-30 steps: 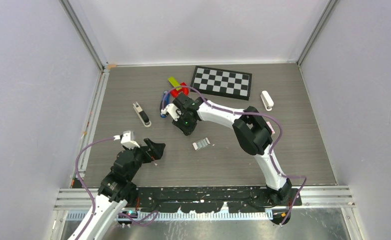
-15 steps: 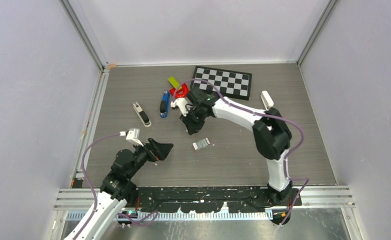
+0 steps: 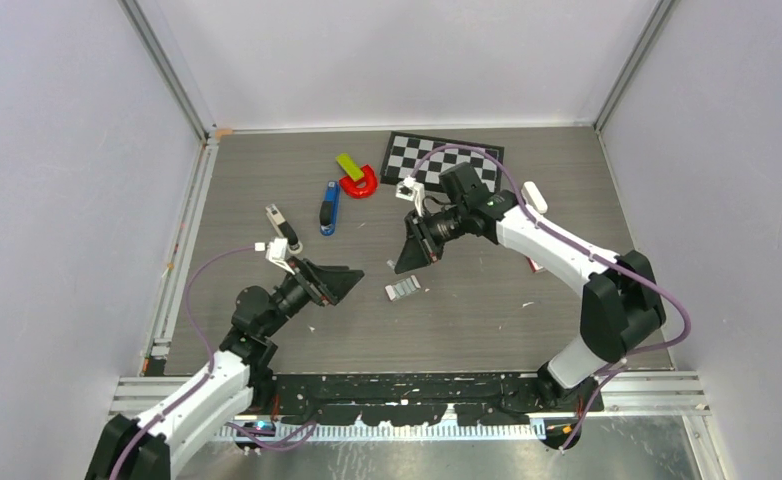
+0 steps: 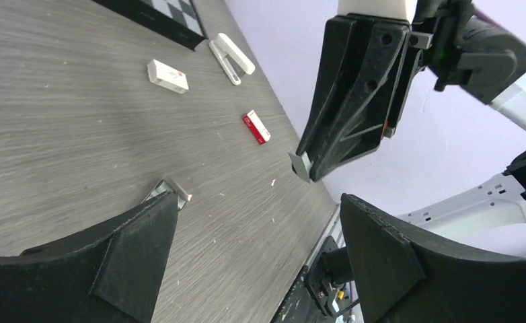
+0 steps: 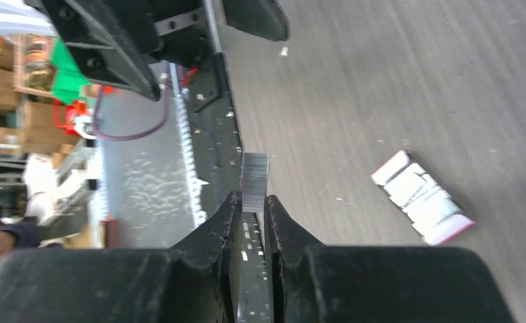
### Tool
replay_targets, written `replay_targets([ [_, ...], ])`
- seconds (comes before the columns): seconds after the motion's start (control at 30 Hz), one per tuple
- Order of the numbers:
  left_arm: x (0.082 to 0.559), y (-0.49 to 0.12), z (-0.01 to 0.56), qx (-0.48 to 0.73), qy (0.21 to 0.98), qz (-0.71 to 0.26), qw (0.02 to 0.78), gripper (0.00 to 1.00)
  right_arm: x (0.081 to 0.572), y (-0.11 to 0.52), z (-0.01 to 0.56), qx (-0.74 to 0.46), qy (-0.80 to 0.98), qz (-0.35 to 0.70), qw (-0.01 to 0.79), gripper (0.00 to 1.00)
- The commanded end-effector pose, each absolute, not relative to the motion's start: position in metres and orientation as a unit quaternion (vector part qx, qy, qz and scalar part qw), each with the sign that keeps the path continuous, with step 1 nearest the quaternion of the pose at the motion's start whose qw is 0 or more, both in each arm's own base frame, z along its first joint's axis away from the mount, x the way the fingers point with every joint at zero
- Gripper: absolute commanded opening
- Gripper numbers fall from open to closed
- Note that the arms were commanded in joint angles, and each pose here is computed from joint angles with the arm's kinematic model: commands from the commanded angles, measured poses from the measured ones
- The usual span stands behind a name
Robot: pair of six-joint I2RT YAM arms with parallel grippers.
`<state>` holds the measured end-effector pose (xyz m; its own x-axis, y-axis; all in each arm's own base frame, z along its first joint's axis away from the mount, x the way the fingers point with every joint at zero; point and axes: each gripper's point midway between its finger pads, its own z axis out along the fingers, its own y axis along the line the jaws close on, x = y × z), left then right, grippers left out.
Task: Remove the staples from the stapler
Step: Pick up the staple from the staple box.
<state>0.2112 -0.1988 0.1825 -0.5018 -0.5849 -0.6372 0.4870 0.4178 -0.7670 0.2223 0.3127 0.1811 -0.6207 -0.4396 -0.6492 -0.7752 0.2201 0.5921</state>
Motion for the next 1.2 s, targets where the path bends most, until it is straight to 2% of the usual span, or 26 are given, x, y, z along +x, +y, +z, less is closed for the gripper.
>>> replay_targets([
  [0.0,0.204,-0.210,0.261,-0.004,0.577,-0.619,0.533,0.89,0.206,0.321,0.239,-0.375,0.697,0.582,0.187,0.14],
  [0.3,0.203,-0.216,0.297,-0.022,0.530,-0.645,0.550,0.84,0.208,0.323,0.275,-0.338,0.666,0.632,0.205,0.14],
  [0.5,0.205,-0.224,0.308,-0.034,0.524,-0.658,0.540,0.75,0.207,0.325,0.286,-0.324,0.658,0.649,0.203,0.14],
  [0.9,0.214,-0.246,0.307,-0.025,0.523,-0.670,0.526,0.57,0.207,0.326,0.283,-0.318,0.658,0.653,0.198,0.14],
  [1.03,0.216,-0.249,0.308,-0.025,0.520,-0.673,0.526,0.55,0.208,0.326,0.280,-0.316,0.660,0.653,0.194,0.14],
  [1.17,0.216,-0.252,0.312,-0.020,0.517,-0.677,0.524,0.48,0.208,0.326,0.279,-0.315,0.661,0.653,0.193,0.14],
])
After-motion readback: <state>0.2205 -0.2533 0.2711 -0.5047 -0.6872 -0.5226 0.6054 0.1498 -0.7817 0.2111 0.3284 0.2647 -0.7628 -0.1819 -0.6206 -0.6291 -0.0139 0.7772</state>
